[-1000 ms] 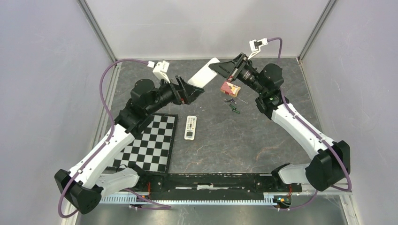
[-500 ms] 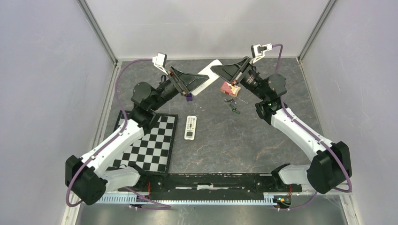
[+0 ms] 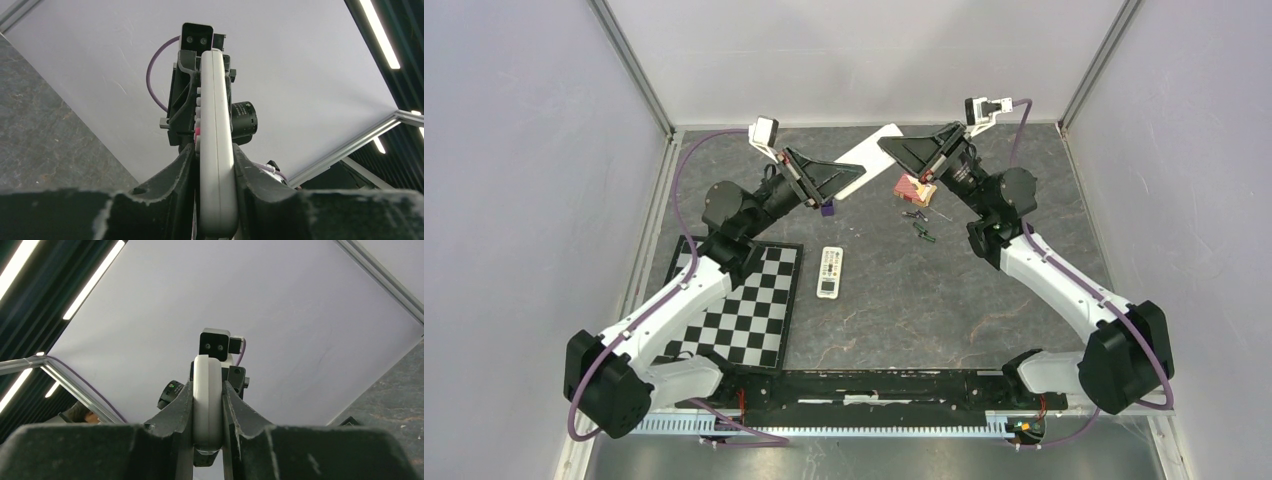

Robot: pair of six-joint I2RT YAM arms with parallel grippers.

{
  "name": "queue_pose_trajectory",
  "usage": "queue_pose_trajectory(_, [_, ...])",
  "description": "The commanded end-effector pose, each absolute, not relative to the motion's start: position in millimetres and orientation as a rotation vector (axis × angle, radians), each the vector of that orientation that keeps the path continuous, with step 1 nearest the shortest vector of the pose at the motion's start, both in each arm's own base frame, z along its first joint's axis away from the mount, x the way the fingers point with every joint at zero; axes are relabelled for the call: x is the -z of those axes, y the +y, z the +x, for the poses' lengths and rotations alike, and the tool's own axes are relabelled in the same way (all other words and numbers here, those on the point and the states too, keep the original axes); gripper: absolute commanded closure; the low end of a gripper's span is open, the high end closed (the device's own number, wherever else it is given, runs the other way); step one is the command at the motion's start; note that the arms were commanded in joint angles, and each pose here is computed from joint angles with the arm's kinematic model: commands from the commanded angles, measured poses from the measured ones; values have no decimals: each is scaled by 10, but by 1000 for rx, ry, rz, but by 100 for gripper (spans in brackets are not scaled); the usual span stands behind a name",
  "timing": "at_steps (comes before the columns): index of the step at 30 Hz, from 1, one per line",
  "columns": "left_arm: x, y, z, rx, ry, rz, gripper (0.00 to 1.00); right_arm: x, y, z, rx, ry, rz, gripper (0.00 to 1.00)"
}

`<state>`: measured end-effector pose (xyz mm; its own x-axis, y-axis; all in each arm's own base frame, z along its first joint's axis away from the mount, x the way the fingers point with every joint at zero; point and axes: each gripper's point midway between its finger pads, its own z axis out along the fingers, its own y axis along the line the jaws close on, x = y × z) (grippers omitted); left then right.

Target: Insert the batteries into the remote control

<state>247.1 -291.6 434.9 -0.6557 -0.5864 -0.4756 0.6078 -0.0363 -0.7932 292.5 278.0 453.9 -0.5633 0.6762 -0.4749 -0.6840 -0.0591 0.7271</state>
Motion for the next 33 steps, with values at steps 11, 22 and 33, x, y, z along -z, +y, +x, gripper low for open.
queue_pose_trajectory(11, [-4314,-2804,2532,1766,1431,61,98,-4195,2774,2996,-1741,1288,-40,50])
queue_pose_trajectory(22, [-3903,-2634,2627,1781,1573,90,98,-3976,2612,2988,-1611,1306,-145,2])
queue_pose_trajectory(33, [-3235,-2635,2492,1676,1774,320,98,-3081,2437,3167,-1172,1603,-309,2])
